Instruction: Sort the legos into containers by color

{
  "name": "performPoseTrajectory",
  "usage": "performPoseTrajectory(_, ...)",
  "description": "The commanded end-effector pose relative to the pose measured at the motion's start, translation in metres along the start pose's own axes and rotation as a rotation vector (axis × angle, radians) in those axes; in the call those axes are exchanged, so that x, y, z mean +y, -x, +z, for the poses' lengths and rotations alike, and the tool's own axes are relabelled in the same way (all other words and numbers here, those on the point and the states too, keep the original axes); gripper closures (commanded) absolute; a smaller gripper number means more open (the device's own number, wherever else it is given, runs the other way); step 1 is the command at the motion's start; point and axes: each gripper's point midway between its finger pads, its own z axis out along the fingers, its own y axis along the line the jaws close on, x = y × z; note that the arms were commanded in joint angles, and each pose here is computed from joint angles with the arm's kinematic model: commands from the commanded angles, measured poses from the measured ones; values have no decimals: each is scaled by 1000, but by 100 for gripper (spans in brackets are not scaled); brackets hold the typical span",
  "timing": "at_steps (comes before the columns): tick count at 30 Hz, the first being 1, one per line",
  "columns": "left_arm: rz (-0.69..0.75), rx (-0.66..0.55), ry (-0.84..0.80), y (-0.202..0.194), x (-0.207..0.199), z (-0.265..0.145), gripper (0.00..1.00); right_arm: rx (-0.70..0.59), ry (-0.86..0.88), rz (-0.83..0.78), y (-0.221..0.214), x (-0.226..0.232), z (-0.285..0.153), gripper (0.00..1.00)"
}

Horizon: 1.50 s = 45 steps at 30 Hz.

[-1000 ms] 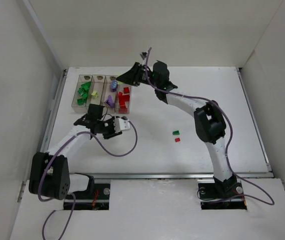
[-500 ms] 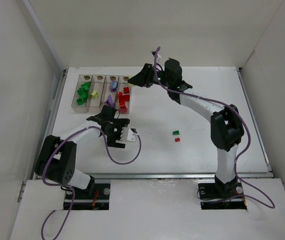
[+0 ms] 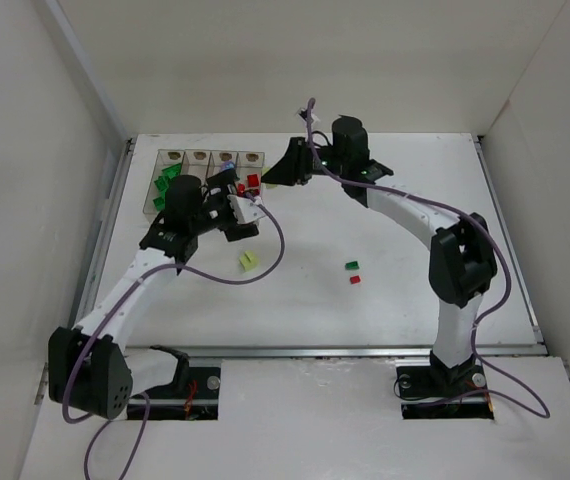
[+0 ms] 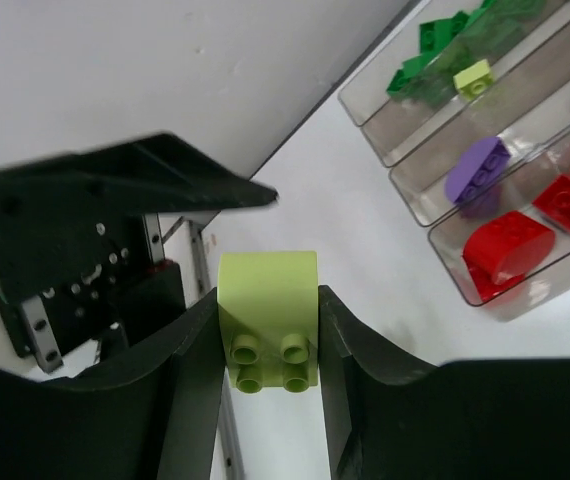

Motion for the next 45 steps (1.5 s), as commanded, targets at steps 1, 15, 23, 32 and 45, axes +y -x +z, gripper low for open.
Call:
performPoseTrajectory(1, 45, -203, 212, 47, 43, -10, 0, -9, 113, -119, 21, 51, -21, 100)
performPoseTrajectory(15, 60, -332, 197, 95, 69, 7, 2, 43, 153, -123, 2, 74, -21, 100)
performPoseTrajectory(23, 63, -388, 167, 110, 63, -2, 18, 60, 142, -100, -1, 69, -18, 100)
performPoseTrajectory(32, 85, -432, 90, 120, 45, -10, 19, 55, 134, -108, 2, 67, -16, 100)
performPoseTrajectory(45, 76, -456, 35, 126, 32, -11, 48, 61, 141, -109, 3, 69, -11, 100)
